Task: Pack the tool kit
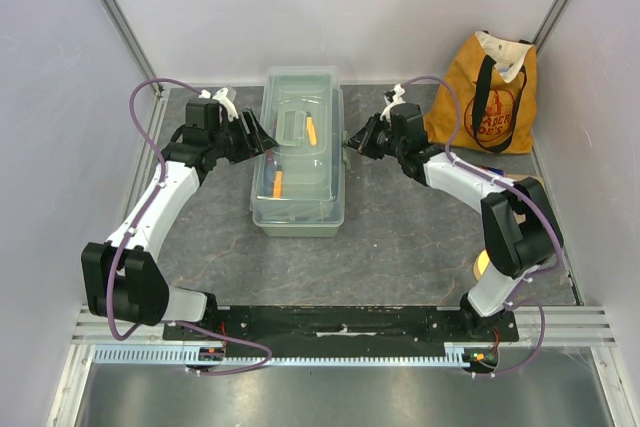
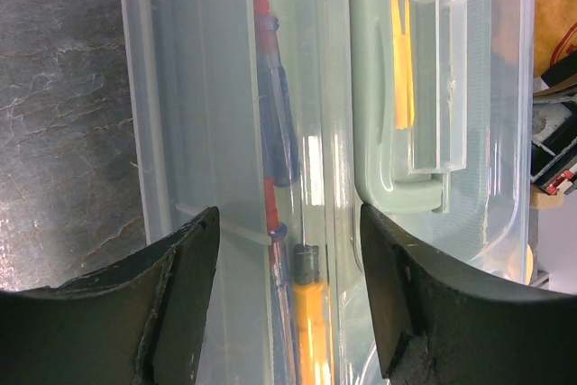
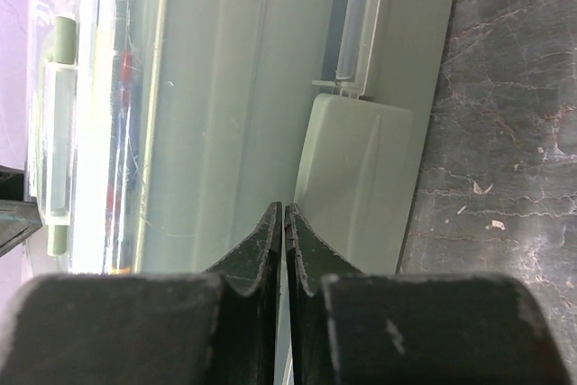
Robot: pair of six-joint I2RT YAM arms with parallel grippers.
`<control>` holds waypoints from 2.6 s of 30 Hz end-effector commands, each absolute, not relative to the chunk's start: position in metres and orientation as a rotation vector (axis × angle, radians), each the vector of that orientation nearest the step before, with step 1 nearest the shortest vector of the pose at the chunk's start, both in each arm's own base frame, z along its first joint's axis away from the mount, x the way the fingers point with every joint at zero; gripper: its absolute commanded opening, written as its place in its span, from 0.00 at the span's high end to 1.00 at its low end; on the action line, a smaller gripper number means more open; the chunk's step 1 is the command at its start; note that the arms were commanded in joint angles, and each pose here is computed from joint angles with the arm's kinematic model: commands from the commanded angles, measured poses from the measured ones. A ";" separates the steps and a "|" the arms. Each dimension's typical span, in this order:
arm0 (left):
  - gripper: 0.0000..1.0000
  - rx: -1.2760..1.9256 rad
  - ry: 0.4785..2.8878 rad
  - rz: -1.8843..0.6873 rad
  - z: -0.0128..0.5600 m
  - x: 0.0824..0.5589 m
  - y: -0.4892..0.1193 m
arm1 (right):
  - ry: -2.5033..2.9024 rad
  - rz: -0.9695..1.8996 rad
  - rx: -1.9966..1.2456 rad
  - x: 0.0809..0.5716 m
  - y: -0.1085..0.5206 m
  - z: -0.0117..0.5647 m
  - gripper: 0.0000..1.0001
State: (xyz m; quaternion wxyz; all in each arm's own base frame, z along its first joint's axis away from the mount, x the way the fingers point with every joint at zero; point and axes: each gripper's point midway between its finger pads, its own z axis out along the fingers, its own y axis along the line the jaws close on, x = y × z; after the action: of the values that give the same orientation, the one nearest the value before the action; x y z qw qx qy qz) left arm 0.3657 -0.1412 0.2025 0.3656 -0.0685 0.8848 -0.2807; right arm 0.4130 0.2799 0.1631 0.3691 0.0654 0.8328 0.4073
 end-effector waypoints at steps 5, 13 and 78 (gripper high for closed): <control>0.32 -0.145 2.470 -0.664 0.151 0.338 -0.142 | 2.091 1.019 0.107 0.406 0.284 0.211 0.87; 0.31 -0.145 2.469 -0.663 0.152 0.338 -0.141 | 2.069 0.830 0.153 0.414 0.242 0.229 0.86; 0.30 -0.291 2.291 -0.440 0.211 0.345 -0.098 | 2.218 0.250 0.278 0.415 0.152 0.133 0.91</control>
State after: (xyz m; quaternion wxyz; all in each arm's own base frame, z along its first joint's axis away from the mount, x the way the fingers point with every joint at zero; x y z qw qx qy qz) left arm 0.3665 -0.1326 0.2086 0.3899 -0.0801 0.8817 -0.2532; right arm 0.4234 0.2134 0.1166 0.4021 0.0605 0.8939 0.1885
